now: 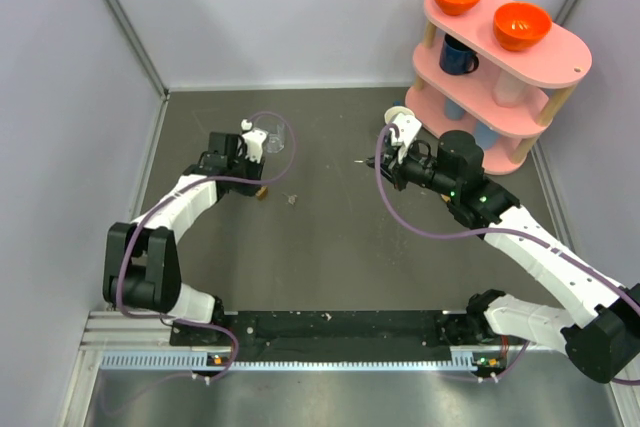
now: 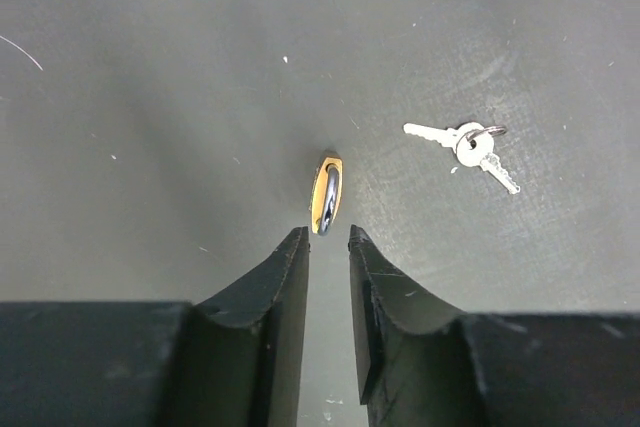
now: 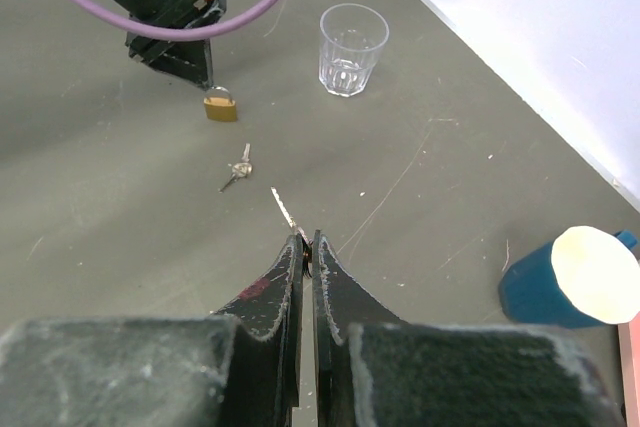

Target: Unlock with the key

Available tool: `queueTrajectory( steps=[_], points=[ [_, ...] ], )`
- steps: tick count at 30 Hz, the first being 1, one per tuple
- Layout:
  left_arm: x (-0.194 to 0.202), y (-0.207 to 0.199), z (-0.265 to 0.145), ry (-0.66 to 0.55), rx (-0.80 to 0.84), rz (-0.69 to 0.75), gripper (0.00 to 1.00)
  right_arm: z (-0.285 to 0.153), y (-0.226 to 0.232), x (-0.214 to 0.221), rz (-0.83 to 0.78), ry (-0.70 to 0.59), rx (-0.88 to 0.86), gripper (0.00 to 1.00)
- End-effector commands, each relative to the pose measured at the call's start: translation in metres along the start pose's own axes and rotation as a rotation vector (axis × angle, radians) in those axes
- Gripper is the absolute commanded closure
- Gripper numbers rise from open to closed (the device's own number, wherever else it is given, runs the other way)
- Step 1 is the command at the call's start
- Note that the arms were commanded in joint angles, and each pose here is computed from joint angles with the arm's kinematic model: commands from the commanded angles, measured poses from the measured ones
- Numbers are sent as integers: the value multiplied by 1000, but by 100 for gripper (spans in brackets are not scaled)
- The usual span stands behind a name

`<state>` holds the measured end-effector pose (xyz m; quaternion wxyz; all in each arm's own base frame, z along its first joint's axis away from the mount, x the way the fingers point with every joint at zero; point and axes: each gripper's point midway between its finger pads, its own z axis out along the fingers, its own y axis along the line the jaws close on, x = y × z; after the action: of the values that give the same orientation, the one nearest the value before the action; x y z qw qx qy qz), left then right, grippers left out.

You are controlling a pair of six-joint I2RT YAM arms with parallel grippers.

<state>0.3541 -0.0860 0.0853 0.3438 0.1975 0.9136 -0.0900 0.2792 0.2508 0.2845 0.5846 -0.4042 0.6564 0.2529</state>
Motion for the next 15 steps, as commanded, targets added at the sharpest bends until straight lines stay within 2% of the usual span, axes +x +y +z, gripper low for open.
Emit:
queueTrajectory(
  steps=[1, 4, 6, 7, 9, 10, 11, 12, 15],
  points=[
    [-32, -1, -21, -118, -8, 42, 67, -1, -7, -4, -21, -18, 19, 100],
    [-38, 0, -29, -156, -22, 56, 56, -1, -7, -3, -23, -18, 20, 100],
    [-43, 1, -38, -188, -37, 67, 53, -1, -8, -4, -25, -19, 24, 100],
    [-44, 1, -40, -199, -42, 70, 46, 0, -8, -3, -24, -17, 23, 100],
    [-49, 3, -50, -244, -65, 78, 39, 0, -8, -2, -24, -13, 22, 100],
    [-51, 5, -53, -259, -84, 80, 33, 1, -8, -1, -25, -12, 22, 100],
    [-58, 5, -62, -302, -96, 90, 22, 1, -8, -1, -25, -12, 22, 100],
    [-57, 6, -64, -313, -104, 99, 16, 0, -8, -2, -26, -14, 23, 100],
    [-69, 12, -81, -393, -165, 79, 2, 0, -9, -1, -27, -12, 25, 100]
  ],
)
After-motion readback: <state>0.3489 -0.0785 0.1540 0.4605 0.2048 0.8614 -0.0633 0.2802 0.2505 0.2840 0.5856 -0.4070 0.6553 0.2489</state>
